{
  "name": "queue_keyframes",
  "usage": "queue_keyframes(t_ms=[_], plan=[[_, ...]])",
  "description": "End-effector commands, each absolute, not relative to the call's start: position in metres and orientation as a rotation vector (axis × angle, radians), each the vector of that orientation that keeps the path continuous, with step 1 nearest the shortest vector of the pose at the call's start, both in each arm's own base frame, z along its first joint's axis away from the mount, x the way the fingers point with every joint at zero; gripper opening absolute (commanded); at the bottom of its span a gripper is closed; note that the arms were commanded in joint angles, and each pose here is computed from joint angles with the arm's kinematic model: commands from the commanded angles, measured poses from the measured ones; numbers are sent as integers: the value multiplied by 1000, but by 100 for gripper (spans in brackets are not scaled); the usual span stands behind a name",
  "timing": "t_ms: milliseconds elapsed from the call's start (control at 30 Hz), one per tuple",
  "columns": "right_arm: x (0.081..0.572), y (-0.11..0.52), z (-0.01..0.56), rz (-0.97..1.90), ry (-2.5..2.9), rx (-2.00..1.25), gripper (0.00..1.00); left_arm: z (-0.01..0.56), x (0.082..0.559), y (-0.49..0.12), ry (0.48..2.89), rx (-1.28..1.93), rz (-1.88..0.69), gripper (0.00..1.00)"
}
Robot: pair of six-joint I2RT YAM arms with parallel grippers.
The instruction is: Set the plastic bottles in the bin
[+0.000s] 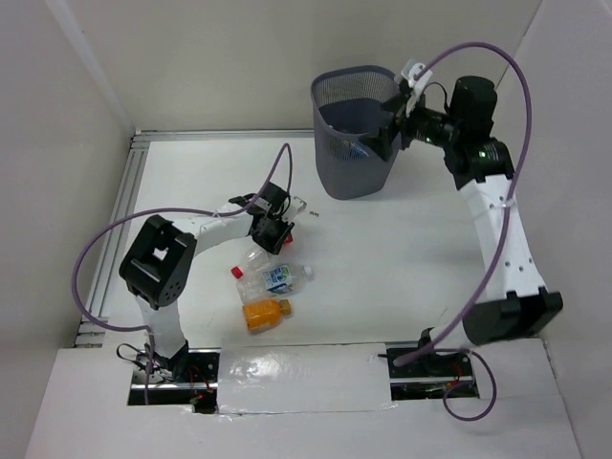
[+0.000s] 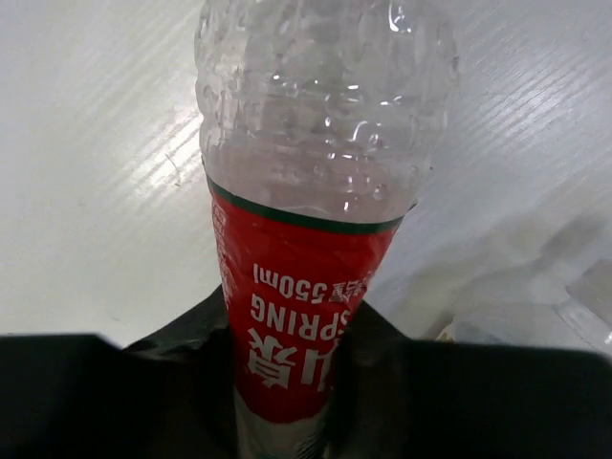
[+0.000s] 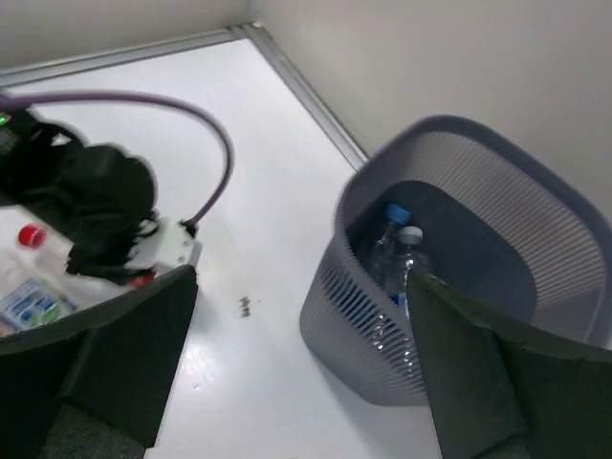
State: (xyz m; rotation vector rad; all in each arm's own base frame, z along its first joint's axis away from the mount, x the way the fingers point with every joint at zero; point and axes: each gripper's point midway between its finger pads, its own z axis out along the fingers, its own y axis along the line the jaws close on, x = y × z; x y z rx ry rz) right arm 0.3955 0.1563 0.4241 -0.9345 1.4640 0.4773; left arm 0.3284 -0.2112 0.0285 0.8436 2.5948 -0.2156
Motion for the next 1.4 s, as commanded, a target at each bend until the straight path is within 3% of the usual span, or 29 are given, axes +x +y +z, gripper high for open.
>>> queue_keyframes(t_ms=[0,67,167,267,300,333,367,400,533,600,633,700,767,800,933,1000,1033,1067,1100,1133,1200,1267,1300,1367], plan=[[359,158,432,533,1374,-990,96,55,344,-212,2530,796,-200,16],[343,161,409,593,1384,-1040,61,96,353,-219,2435,760,-242,16],[324,155,385,571,1399,-1084,0,169,369,-238,2278,707,-336,16],[305,151,349,558,1428,-1142,0,251,386,-263,2098,668,-459,15],[300,150,338,538,1422,-1179,6,297,388,-278,1990,669,-556,15],[289,147,315,555,1472,-1189,24,314,390,-287,1945,671,-604,15],[287,145,305,541,1493,-1189,58,343,392,-296,1856,666,-656,15],[284,143,294,542,1520,-1184,100,361,396,-301,1802,661,-699,15],[266,136,259,542,1570,-1205,100,466,396,-329,1482,620,-937,15],[257,132,245,542,1604,-1201,100,484,406,-340,1403,594,-1018,15],[254,131,242,531,1594,-1223,87,517,409,-339,1291,559,-1071,15],[245,132,235,561,1611,-1233,58,517,428,-352,1236,524,-1124,15],[241,134,231,589,1624,-1234,15,544,442,-348,1085,408,-1186,15],[237,135,225,615,1636,-1233,0,528,461,-356,1080,362,-1218,15],[228,132,217,612,1644,-1225,0,556,494,-359,909,153,-1322,15],[224,131,217,590,1637,-1225,3,549,511,-366,914,105,-1282,25],[223,129,214,579,1647,-1223,8,546,515,-370,901,92,-1260,35],[223,129,213,579,1647,-1223,20,535,530,-367,909,43,-1160,43],[220,129,213,575,1641,-1223,28,533,528,-374,913,34,-1124,60],[222,127,216,556,1629,-1217,34,529,535,-370,927,13,-1073,70],[222,127,216,562,1636,-1210,61,511,546,-375,986,23,-1035,80],[221,129,215,573,1626,-1212,85,500,553,-372,1025,41,-1026,100],[222,131,215,579,1599,-1238,96,489,559,-371,1060,58,-1021,100],[219,138,215,590,1511,-1320,100,509,542,-368,1029,115,-1020,100]])
